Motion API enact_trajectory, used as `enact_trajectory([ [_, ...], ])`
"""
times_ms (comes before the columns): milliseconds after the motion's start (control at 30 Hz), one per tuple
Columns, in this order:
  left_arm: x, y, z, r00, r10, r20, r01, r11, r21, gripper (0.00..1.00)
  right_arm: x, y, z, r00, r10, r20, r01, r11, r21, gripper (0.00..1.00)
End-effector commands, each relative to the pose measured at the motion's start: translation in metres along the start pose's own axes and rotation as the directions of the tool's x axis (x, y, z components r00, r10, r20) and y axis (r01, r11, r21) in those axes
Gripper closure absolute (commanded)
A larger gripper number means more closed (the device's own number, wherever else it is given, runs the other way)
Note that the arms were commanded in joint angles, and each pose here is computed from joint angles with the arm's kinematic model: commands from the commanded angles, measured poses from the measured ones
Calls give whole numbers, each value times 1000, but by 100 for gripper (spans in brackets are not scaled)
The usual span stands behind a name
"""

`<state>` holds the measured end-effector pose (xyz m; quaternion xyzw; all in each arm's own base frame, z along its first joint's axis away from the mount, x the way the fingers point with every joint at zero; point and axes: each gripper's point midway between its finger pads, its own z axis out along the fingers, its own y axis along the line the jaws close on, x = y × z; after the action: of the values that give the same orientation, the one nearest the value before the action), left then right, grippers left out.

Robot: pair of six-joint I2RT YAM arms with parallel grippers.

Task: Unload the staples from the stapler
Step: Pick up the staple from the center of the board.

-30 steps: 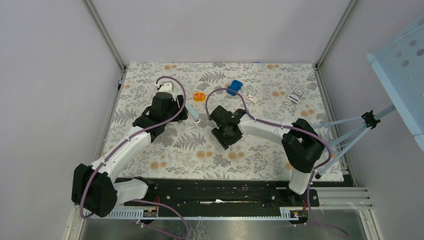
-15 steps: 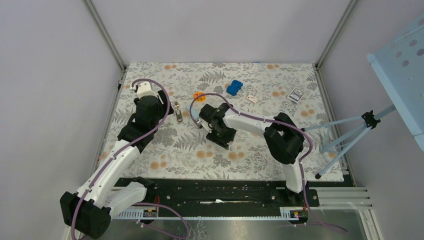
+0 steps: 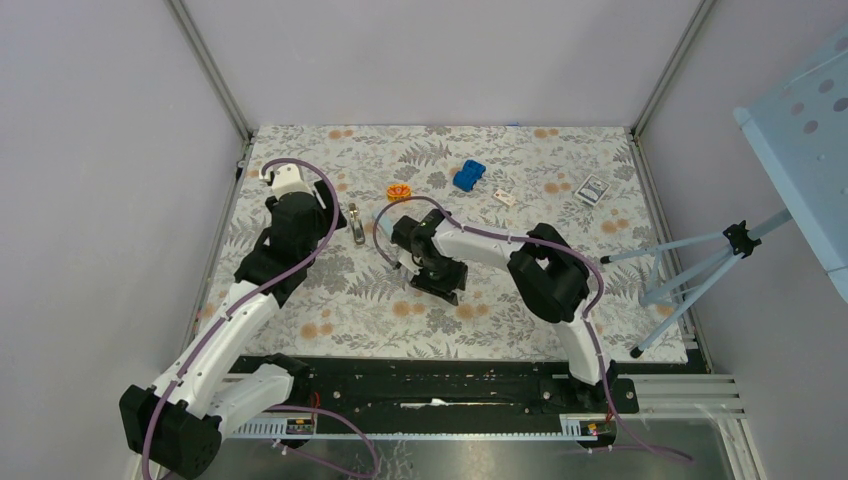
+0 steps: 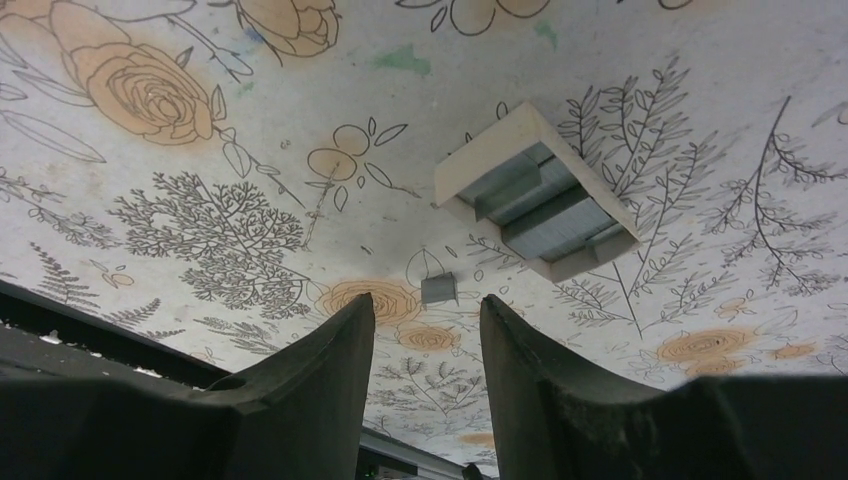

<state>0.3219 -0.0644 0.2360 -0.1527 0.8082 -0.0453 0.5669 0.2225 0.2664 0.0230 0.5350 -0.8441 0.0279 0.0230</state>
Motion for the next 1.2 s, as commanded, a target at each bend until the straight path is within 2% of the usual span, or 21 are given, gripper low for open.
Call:
enact_trajectory([
  [0, -8, 2, -2, 999, -22, 36, 22, 1000, -1, 27, 5, 3, 2, 998, -36, -44, 36, 999, -2, 50],
  [333, -6, 0, -2, 999, -19, 30, 19, 1000, 9, 26, 7, 2, 15, 996, -44, -82, 45, 999, 7, 53],
  [833, -6, -1, -3, 999, -21, 29, 20, 1000, 16, 26, 11, 1, 20, 994, -41, -101, 42, 999, 11, 72],
  [967, -5, -2, -2, 999, -20, 27, 20, 1000, 19, 26, 8, 1, 18, 998, -17, -68, 18, 1000, 23, 74],
  [1167, -4, -2, -1, 1000, -19, 23, 18, 1000, 23, 26, 7, 1, 10, 997, 67, 44, -69, 996, 49, 75],
])
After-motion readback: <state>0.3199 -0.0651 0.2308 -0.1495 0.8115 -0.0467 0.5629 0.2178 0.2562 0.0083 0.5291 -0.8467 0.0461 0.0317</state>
